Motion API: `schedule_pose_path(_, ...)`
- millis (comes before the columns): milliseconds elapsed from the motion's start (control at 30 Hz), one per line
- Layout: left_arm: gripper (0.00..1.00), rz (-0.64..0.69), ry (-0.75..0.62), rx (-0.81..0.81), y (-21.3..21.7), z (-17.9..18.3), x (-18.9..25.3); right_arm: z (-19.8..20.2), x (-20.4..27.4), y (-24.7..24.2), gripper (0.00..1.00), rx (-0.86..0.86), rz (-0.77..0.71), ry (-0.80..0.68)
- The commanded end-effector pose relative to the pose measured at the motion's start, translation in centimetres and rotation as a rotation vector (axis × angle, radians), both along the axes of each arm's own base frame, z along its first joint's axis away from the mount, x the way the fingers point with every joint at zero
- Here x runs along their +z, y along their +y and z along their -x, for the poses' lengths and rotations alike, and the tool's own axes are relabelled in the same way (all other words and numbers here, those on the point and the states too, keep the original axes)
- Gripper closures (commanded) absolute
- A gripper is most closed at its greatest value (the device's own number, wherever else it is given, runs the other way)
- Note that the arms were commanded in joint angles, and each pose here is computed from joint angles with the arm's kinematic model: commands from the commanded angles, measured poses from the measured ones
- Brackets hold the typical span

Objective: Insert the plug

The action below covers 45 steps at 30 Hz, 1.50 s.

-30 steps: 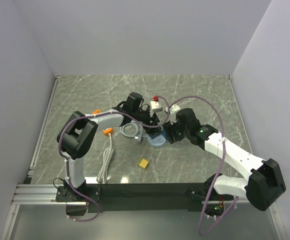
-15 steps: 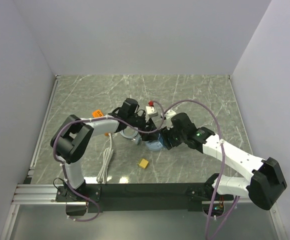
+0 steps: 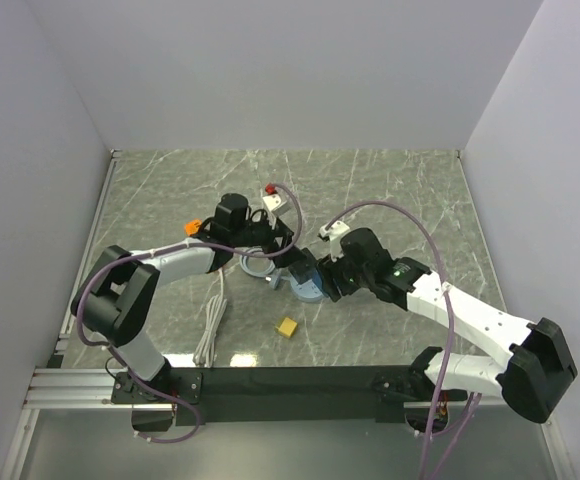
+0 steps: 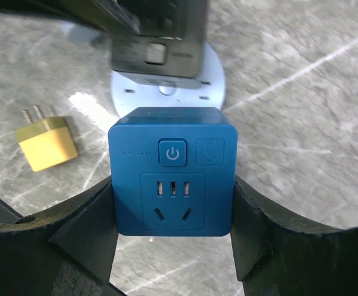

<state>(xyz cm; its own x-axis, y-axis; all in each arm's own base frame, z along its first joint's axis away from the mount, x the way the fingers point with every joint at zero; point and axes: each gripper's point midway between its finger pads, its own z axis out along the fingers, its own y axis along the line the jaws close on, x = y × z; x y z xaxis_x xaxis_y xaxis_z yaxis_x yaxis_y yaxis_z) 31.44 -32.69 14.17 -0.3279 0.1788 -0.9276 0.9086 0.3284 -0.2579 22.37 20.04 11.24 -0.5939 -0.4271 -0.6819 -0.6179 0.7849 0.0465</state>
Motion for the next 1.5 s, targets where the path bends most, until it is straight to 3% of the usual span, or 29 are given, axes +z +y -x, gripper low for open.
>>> schedule_pose_path(0,0.03,0.034,0.049,0.094,0.4,-0.3,0.0,-0.8,1.3,2.0,1.00,0.028,-0.068,-0.063)
schedule_pose_path(1100,0.09,0.024,0.104,0.083,0.2,0.0,-2.1,-1.0,-3.0,3.0,1.00,0.030,0.045,0.013)
schedule_pose_path(1467,0.11,0.002,0.110,0.086,-0.2,-0.4,-2.6,-1.2,-0.8,2.0,1.00,-0.025,0.017,-0.056)
